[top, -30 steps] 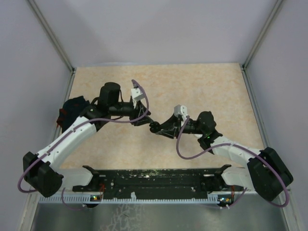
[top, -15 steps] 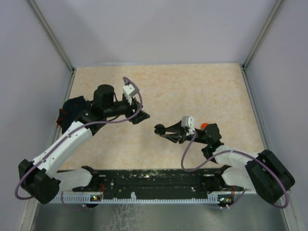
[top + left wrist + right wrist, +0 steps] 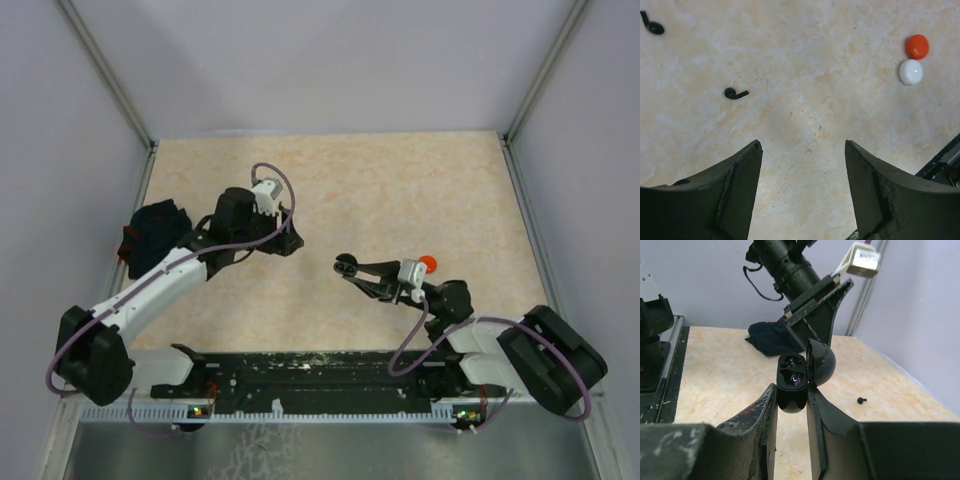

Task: Insert the wireless bluetooth earbuds into the charging case
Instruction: Pick up the earbud from the center of the board.

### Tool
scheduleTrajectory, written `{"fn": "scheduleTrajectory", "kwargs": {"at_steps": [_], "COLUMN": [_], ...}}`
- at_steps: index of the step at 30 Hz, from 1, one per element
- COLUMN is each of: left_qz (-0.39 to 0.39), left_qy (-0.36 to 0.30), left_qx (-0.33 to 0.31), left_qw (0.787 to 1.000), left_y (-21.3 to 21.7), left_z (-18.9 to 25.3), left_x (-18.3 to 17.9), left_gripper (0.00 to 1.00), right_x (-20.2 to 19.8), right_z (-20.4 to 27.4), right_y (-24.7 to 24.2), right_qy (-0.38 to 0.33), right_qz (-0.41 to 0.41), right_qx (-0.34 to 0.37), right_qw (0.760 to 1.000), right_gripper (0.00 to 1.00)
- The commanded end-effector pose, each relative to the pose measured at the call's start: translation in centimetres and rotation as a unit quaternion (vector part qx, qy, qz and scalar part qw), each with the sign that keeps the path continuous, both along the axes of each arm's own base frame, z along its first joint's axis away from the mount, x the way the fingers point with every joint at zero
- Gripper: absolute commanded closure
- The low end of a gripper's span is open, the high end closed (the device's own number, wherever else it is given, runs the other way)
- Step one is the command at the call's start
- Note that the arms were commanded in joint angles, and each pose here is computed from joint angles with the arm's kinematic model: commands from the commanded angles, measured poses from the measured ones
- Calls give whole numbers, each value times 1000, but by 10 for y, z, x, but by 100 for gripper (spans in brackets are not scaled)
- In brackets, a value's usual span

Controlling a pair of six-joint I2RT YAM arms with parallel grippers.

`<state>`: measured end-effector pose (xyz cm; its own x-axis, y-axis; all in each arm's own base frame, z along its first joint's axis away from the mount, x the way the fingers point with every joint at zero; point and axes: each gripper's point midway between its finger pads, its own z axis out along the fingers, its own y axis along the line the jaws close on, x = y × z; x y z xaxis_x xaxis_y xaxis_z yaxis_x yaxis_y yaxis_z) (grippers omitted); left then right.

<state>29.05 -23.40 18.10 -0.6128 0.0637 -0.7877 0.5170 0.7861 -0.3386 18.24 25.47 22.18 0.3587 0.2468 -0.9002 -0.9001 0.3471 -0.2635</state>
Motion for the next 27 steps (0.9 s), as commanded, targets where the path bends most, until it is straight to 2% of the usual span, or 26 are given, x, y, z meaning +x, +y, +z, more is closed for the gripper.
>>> {"fn": "scheduleTrajectory", "kwargs": {"at_steps": [1, 7, 20, 27], "left_qz": [70, 121, 163, 167], "left_qy": [37, 70, 81, 93], "left_qx": [23, 78, 131, 158], "left_qw": [997, 987, 974, 969], "left_y": [11, 19, 19, 20], "left_z": [-32, -76, -116, -134], "left_x": [15, 40, 81, 92], "left_gripper": [29, 37, 59, 61], "right_x": [0, 2, 4, 5], "right_z": [20, 16, 10, 7], "right_y": [-7, -7, -5, -3], "right_qy": [-40, -34, -25, -21], "right_qz": [-20, -23, -20, -19], "right_qx": [35, 31, 29, 26], "right_qw": [998, 999, 999, 999], "right_gripper": [100, 100, 100, 100]}}
